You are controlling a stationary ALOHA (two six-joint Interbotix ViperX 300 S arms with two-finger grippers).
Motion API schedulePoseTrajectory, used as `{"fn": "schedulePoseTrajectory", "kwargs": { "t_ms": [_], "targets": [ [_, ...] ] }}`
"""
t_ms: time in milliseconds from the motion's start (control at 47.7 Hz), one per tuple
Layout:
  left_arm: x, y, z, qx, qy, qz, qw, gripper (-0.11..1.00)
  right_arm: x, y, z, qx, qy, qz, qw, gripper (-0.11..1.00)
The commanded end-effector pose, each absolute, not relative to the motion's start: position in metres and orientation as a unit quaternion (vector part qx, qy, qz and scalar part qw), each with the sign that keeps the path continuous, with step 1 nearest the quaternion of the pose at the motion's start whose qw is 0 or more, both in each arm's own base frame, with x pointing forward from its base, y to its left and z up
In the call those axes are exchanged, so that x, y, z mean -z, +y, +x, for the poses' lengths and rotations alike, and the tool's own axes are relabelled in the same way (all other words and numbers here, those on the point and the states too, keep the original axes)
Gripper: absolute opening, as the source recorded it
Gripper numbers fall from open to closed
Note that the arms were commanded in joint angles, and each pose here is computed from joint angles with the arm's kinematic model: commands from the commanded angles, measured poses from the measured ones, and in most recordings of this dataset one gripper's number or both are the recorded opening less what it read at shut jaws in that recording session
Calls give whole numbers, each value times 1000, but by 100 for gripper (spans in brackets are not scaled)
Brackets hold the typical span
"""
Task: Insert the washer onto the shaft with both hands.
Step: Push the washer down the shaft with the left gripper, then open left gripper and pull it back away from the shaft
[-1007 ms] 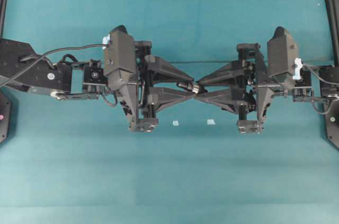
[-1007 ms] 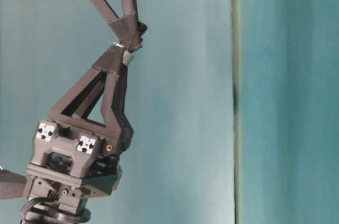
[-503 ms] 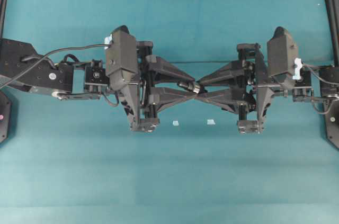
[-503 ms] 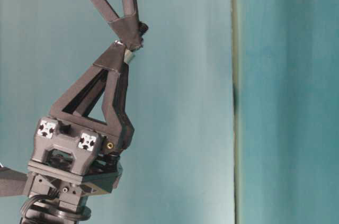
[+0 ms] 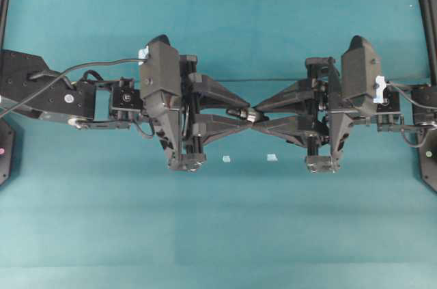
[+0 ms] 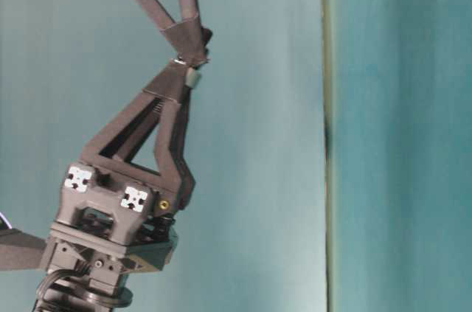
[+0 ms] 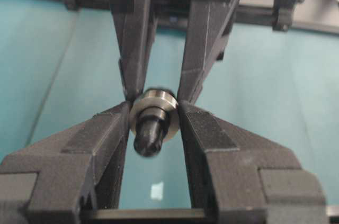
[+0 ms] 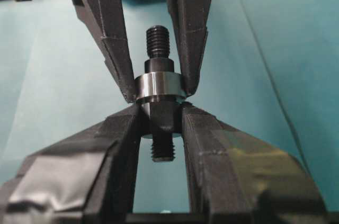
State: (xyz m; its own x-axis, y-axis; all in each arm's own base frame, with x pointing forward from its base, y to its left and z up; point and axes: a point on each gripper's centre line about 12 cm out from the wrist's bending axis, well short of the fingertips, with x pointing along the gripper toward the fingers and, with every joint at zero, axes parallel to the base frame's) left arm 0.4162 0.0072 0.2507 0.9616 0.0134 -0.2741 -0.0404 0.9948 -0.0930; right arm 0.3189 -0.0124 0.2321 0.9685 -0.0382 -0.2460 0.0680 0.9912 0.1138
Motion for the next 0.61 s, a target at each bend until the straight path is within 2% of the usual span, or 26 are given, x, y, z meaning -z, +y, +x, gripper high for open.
{"fn": "schedulePoseTrajectory", "kwargs": {
  "t_ms": [0,63,210,315,587],
  "targets": [
    [-258,5,418,-11,130,-47,990,36,-239,-14,321,29,115,62,991,0],
    [-258,5,418,-11,130,-48,990,38,-239,-14,321,29,115,63,991,0],
    [-259,5,418,-11,129,-47,990,66,-238,-14,321,29,116,62,991,0],
    [-259,5,419,-11,127,-48,991,81,-239,-14,321,29,114,63,991,0],
    [-257,5,421,-11,131,-47,990,81,-239,-14,322,29,113,63,991,0]
  ]
}}
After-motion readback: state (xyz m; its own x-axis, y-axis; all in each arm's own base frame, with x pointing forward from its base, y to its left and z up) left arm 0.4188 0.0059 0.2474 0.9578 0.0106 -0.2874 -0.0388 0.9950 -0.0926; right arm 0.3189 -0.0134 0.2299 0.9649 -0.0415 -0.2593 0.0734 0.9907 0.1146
